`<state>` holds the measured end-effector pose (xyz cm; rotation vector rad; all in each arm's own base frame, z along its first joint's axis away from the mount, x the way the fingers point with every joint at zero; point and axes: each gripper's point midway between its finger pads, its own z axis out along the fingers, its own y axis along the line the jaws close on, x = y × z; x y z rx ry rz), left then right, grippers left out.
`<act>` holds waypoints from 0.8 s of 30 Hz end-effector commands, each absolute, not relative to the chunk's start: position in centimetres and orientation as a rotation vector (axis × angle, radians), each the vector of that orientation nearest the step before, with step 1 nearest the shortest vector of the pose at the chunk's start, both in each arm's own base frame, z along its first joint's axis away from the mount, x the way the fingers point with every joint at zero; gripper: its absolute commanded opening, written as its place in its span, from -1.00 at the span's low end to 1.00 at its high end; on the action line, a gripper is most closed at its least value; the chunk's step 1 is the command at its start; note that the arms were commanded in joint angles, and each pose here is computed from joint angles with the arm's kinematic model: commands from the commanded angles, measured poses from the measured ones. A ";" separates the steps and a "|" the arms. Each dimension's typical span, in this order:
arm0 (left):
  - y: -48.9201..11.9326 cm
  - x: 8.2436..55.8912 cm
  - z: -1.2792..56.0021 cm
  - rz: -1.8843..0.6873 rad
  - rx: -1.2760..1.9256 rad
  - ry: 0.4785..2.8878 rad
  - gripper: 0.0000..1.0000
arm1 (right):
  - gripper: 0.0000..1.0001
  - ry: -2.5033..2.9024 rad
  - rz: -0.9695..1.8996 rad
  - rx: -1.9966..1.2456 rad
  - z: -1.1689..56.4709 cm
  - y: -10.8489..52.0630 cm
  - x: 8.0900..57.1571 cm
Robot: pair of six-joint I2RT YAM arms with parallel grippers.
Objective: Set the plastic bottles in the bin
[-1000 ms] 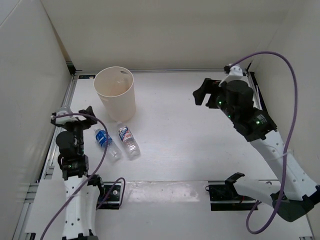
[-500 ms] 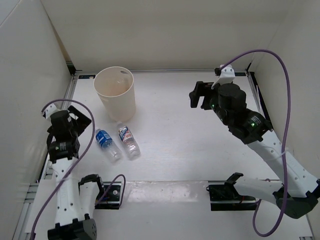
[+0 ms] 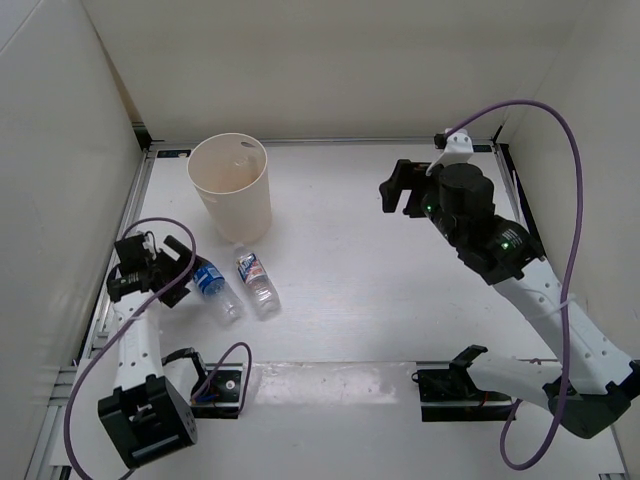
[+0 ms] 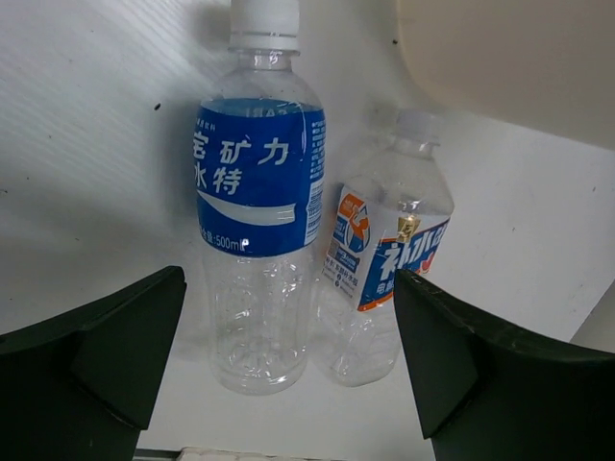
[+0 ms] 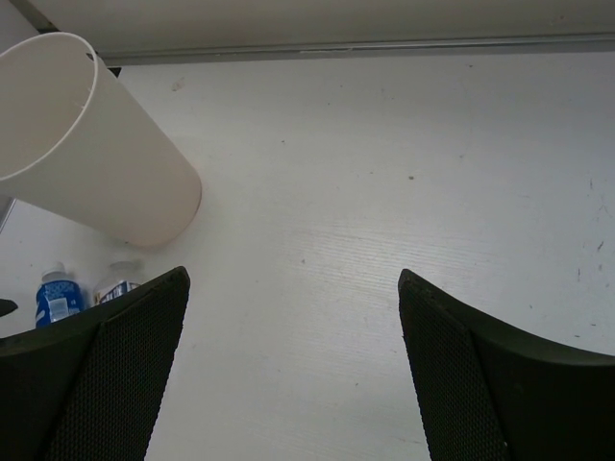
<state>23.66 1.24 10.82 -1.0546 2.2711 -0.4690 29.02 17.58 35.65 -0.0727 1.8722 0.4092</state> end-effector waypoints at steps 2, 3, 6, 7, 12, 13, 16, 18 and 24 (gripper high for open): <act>0.8 24.1 10.2 -0.513 -0.991 2.297 1.00 | 0.81 1.841 0.435 -0.055 36.6 17.6 29.4; 1.0 24.0 9.7 -0.492 -0.980 2.315 1.00 | 0.81 1.845 0.432 -0.054 36.4 17.6 29.4; 0.9 23.9 8.8 -0.488 -0.991 2.333 1.00 | 0.81 1.855 0.416 -0.038 36.1 17.0 29.5; 0.9 24.1 8.5 -0.493 -0.994 2.334 1.00 | 0.81 1.854 0.412 -0.031 36.2 16.7 29.5; -0.2 23.5 5.8 -0.470 -1.014 2.471 1.00 | 0.81 1.866 0.397 -0.014 35.8 16.2 29.6; -0.3 24.1 6.2 -0.466 -0.986 2.476 1.00 | 0.81 1.866 0.397 -0.012 35.8 16.1 29.7; -1.1 25.2 6.1 -0.480 -0.961 2.506 1.00 | 0.81 1.861 0.394 -0.007 35.8 16.0 29.8; -1.2 25.8 5.9 -0.481 -0.955 2.530 0.96 | 0.81 1.862 0.392 -0.009 35.7 16.0 29.8; -1.6 26.1 5.0 -0.476 -0.957 2.586 0.61 | 0.81 1.862 0.378 0.005 35.5 15.5 30.1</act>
